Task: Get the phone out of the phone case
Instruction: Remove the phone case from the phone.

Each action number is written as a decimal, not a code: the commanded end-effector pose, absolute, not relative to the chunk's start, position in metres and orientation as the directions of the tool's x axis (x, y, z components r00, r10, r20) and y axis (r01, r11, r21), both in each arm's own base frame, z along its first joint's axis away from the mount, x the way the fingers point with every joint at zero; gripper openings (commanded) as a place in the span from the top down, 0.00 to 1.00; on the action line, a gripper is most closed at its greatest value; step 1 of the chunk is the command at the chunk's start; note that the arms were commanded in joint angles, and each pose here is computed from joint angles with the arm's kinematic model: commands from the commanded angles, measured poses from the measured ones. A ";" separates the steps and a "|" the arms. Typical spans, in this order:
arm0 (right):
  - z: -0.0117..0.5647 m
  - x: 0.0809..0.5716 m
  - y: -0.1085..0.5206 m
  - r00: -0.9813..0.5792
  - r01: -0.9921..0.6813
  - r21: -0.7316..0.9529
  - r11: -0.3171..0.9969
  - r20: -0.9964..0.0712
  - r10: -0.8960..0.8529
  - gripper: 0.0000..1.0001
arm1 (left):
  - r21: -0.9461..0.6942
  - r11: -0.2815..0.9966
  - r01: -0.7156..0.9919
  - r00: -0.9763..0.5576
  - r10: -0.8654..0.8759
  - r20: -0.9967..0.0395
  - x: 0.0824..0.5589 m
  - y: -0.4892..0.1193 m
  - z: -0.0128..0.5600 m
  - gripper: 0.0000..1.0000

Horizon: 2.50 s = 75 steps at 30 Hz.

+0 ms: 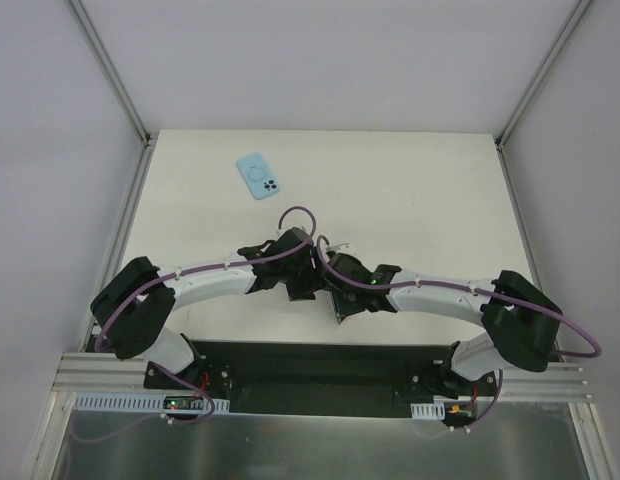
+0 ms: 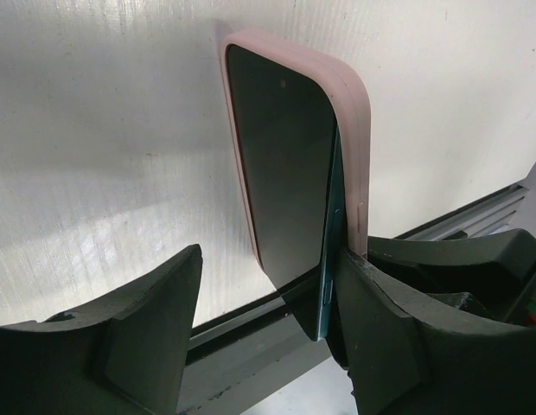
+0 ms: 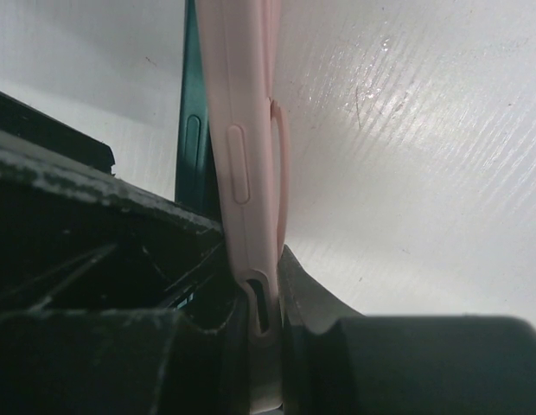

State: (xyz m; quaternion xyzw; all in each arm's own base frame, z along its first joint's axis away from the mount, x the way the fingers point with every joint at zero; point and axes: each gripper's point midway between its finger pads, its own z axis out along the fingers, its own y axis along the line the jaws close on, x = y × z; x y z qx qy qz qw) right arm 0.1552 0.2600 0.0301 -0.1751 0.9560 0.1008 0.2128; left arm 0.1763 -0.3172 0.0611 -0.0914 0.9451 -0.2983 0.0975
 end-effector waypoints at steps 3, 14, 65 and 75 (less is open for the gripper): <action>0.039 0.146 0.302 -0.807 -0.475 0.229 0.850 -0.499 -0.317 0.99 | -0.468 0.881 -0.074 -0.994 -0.101 -0.033 0.131 -0.299 0.027 0.38; 0.039 0.143 0.305 -0.799 -0.495 0.229 0.838 -0.498 -0.336 0.99 | -0.547 0.835 -0.058 -0.996 -0.088 -0.030 0.133 -0.305 0.040 0.37; -0.010 0.119 0.354 -0.864 -0.433 0.403 0.806 -0.441 -0.244 0.99 | -0.613 0.752 -0.243 -0.963 -0.263 0.059 0.152 -0.278 0.033 0.36; -0.026 0.110 0.371 -0.877 -0.438 0.460 0.772 -0.407 -0.255 0.98 | -0.608 0.754 -0.250 -0.961 -0.271 0.059 0.148 -0.266 0.028 0.36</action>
